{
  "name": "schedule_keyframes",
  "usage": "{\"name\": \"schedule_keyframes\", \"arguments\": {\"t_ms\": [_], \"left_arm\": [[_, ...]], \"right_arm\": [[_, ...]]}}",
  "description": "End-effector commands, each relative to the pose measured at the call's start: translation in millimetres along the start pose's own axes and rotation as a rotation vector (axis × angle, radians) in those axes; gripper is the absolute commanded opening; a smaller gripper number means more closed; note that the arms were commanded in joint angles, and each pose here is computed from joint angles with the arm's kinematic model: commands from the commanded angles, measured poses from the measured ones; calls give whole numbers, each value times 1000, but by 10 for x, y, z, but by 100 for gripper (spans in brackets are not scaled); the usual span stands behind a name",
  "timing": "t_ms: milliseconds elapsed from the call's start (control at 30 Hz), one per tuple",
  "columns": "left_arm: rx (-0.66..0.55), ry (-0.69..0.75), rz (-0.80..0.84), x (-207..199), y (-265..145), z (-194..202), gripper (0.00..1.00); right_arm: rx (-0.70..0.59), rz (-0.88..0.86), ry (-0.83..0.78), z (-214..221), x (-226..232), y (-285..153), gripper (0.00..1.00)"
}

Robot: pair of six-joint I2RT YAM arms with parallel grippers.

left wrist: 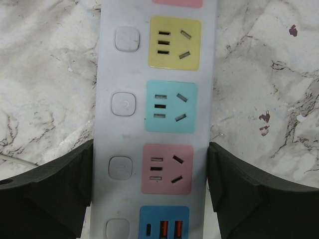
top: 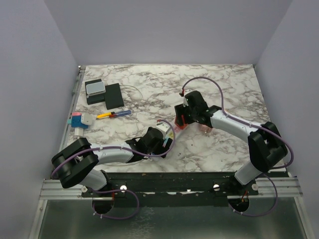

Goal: Pull the plug off the socket
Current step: Remove the plug from the socket.

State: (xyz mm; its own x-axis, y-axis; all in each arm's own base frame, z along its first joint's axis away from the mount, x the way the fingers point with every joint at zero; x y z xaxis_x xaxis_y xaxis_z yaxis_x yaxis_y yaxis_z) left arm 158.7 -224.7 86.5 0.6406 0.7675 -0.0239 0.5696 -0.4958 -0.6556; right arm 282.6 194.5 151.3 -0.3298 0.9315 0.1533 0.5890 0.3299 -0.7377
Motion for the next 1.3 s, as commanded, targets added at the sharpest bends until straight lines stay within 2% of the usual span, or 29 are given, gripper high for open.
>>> {"name": "schedule_keyframes", "arguments": {"t_ms": [0, 367, 800, 1267], "left_arm": [[159, -87, -145, 171, -8, 329, 0], [194, -104, -170, 216, 46, 348, 0], [197, -134, -168, 265, 48, 342, 0], [198, -143, -172, 279, 45, 346, 0]], "right_arm": [[-98, 81, 164, -289, -112, -13, 1], [-119, 145, 147, -340, -123, -212, 1], [-100, 160, 73, -31, 297, -163, 1], [-107, 167, 116, -25, 326, -218, 1]]}}
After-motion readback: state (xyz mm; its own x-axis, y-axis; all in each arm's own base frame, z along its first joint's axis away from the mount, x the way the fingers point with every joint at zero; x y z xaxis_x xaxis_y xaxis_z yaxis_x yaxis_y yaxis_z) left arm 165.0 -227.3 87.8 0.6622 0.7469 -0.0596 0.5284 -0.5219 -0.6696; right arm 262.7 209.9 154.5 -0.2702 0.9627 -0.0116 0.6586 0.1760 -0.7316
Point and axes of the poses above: each gripper's point midway between its finger pads, its own y axis out along the fingers, its own x axis along the line the jaws close on, z = x × y, the point moved 9 cm from there along -y, back along the fingers, and after that the axes turned 6 degrees about y, right-handed, at the moved point
